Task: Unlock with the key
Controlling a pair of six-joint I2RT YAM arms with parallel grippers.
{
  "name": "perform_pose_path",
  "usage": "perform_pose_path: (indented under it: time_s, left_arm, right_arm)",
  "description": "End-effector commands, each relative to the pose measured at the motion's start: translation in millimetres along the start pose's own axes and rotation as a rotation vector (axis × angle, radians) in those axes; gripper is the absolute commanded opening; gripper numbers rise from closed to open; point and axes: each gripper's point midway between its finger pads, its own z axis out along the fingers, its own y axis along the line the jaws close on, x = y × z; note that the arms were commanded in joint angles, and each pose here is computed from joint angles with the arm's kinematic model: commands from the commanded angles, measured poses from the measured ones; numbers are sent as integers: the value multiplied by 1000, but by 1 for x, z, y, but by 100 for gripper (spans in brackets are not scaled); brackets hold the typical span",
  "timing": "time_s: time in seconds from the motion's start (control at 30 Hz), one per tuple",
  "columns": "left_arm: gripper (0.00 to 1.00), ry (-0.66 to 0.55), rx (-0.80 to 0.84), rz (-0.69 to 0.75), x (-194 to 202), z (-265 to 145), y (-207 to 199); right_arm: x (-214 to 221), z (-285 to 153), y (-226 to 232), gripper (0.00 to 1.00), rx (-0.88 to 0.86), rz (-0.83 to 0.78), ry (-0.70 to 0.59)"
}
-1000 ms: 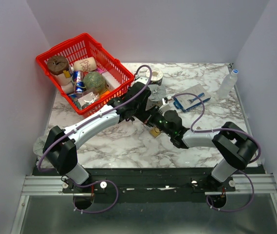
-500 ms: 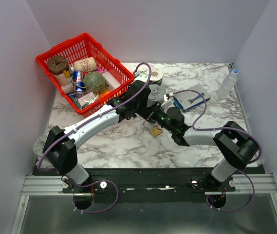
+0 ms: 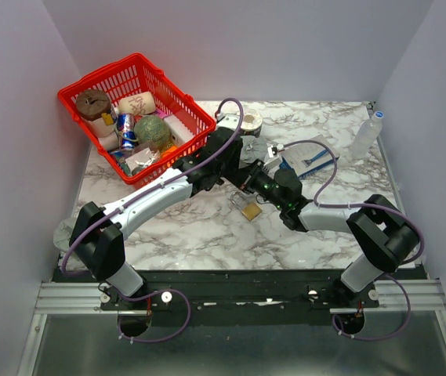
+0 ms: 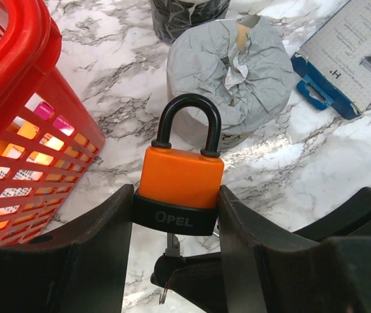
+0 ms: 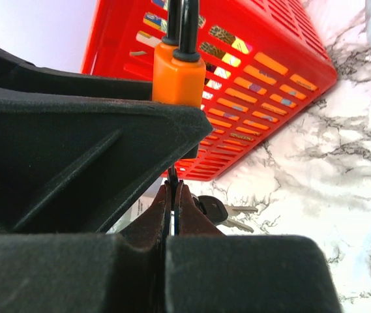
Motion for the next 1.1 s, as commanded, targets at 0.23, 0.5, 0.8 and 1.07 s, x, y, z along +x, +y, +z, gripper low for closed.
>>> perform_pose_path:
  time_s: [0.23,0.5,0.8,1.07]
  left_arm:
    - [0,173,70,29,45,-20,-8]
    - [0,166,105,12,40,-25,-14]
    - [0,173,139,-6,39,-27,-19]
    - [0,179,151,-4,41,-27,-21]
  right_arm:
    - [-113,1,44,1,-173,-56,-367]
    - [-118,8,43,1,-145,-167,-374]
    - [-131,4,33,1,-45,-268,-414]
    - [-137,2,35,1,-42,-261,-440]
